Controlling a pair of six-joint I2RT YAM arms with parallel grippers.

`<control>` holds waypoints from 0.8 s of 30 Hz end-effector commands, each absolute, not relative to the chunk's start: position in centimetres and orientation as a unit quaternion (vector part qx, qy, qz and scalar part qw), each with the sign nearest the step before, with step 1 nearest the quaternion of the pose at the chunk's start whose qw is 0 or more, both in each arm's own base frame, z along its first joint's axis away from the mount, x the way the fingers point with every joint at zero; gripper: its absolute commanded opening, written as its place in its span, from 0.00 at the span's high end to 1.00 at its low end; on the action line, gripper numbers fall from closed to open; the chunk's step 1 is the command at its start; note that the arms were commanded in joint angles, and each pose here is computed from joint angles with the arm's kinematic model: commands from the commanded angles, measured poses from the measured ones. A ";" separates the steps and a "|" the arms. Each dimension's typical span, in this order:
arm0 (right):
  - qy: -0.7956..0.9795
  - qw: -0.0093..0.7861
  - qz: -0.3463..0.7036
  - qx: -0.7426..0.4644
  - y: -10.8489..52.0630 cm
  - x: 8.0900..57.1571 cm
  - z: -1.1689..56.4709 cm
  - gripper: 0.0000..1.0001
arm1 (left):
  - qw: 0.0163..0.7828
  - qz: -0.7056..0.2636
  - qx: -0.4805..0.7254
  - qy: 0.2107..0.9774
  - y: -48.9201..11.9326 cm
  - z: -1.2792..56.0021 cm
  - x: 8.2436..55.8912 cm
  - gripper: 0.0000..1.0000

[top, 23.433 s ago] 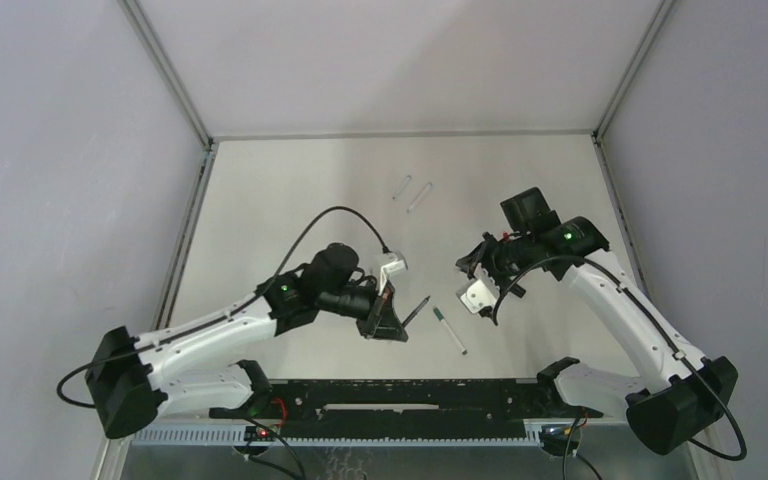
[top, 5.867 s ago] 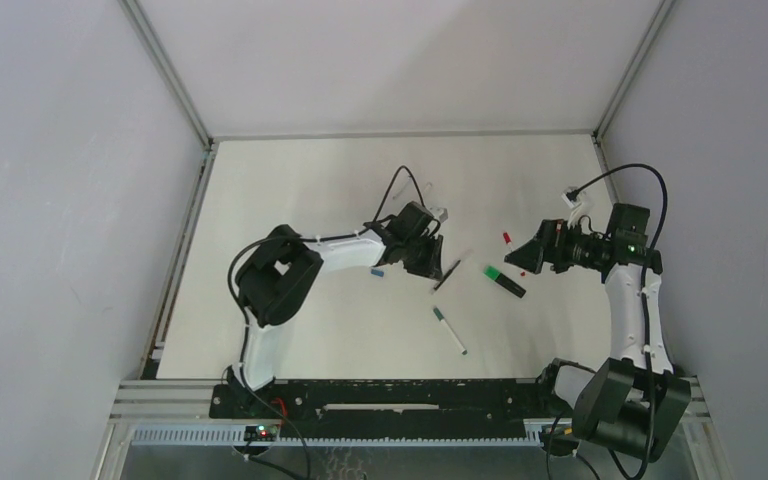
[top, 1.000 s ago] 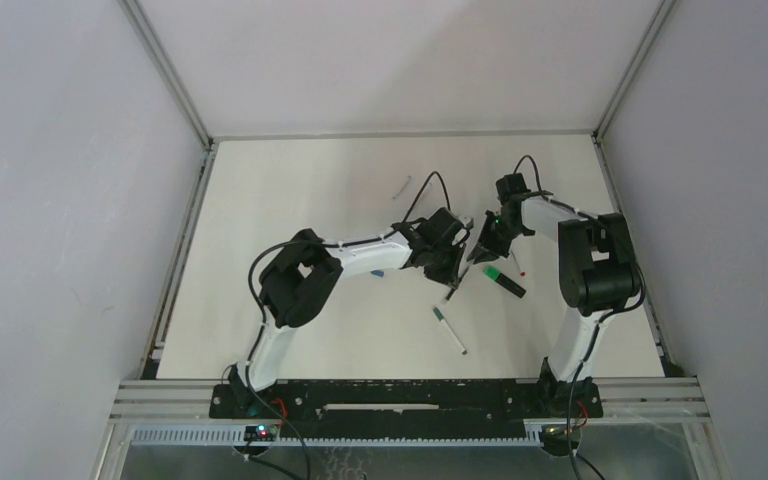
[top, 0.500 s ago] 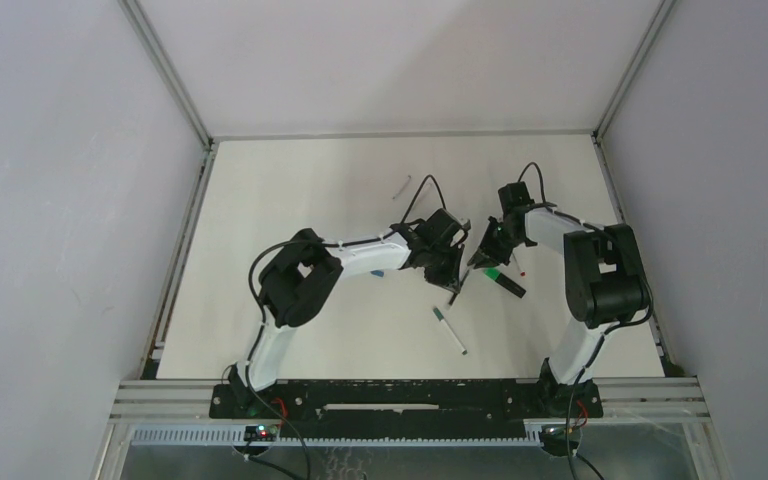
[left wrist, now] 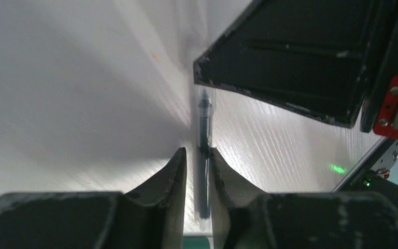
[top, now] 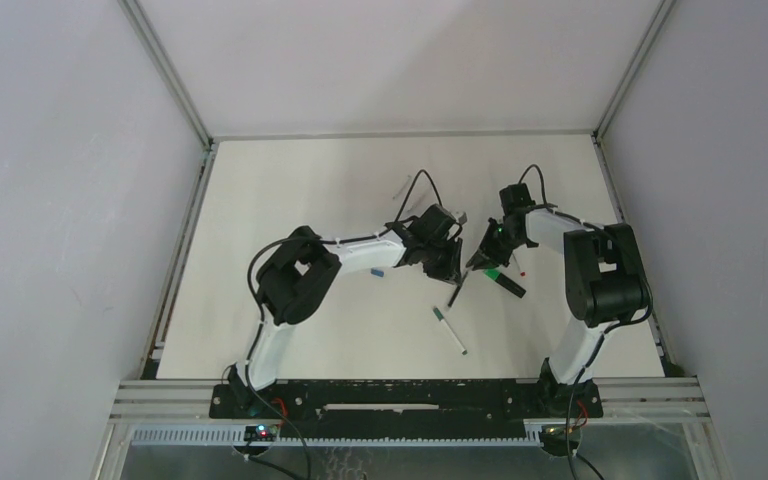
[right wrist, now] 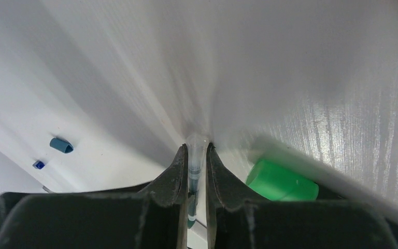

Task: Insert the pens into the pen caps
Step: Pick up the pen from the center of the board.

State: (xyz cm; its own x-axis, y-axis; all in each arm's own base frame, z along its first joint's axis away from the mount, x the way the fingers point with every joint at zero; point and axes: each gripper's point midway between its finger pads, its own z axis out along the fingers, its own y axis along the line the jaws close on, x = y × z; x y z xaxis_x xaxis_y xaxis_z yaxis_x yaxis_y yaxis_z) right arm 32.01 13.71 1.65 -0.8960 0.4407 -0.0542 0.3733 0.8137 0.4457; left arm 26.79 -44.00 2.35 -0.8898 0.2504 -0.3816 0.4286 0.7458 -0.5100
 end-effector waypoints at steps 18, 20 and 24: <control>0.931 0.044 0.276 0.236 13.3 31.8 2.6 0.94 | 0.177 -0.362 0.194 0.895 -42.4 5.7 26.8 0.43; 0.930 0.045 0.279 0.236 13.4 31.8 2.7 0.94 | 0.172 -0.379 0.197 0.888 -42.7 6.1 26.3 0.41; 0.929 0.047 0.283 0.235 13.4 31.9 2.9 0.94 | 0.161 -0.406 0.195 0.878 -43.0 6.6 25.7 0.40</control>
